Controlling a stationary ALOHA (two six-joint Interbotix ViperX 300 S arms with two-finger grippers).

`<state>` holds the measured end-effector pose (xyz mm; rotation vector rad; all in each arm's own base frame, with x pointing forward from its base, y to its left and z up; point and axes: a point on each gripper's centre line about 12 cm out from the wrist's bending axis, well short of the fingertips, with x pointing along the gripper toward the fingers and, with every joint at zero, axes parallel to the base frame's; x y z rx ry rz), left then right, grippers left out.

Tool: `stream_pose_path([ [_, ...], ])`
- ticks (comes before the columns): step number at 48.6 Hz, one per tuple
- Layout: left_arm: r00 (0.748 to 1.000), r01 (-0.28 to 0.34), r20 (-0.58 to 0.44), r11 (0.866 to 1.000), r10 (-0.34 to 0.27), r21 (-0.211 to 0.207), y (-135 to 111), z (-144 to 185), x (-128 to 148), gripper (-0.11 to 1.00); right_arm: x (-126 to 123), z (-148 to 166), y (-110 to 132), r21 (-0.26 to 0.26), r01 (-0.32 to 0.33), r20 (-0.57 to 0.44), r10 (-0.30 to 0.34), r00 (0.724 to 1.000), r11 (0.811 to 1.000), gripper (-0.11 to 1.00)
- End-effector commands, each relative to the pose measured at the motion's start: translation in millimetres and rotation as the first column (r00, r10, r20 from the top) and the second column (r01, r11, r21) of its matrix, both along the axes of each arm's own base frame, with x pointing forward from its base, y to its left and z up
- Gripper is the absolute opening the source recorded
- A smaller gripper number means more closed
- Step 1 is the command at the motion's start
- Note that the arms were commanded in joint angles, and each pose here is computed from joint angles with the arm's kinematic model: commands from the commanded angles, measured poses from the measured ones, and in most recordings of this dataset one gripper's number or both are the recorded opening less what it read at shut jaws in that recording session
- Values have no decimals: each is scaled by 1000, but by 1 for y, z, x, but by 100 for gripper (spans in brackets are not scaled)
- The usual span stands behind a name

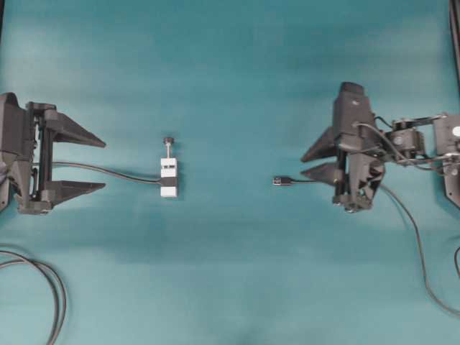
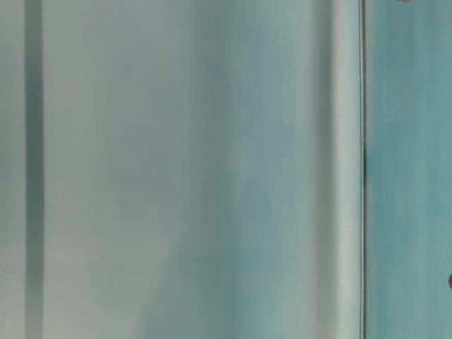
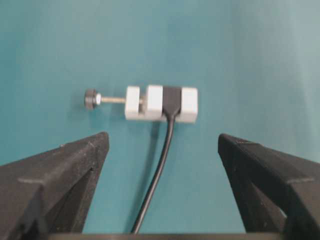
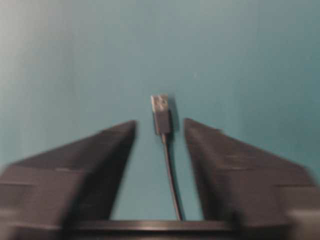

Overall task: Insert the USB cable into the female connector supported by the left arm.
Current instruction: 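Lower the right gripper over the black USB plug and close on it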

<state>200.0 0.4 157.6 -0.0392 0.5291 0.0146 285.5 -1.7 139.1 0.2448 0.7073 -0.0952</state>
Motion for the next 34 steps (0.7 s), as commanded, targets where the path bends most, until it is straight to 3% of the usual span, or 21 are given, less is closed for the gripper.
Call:
stream_pose_path([
  [1, 1000, 2, 23, 1000, -2, 3, 0, -3, -2, 97, 10, -6, 1, -1, -6, -14, 6, 1000, 1000, 66],
  [4, 999, 2, 38, 1000, -2, 3, 0, -7, -6, 97, 13, -15, 2, -1, -7, -43, 7, 999, 1000, 72],
  [12, 997, -1, 80, 1000, 1, 4, 0, -8, -8, 97, 23, -33, 2, -1, -10, -86, 10, 996, 1000, 62],
  [34, 997, 4, 78, 1000, -5, 13, 0, -7, -7, 97, 40, -52, 3, -2, -13, -130, 12, 991, 1000, 61],
])
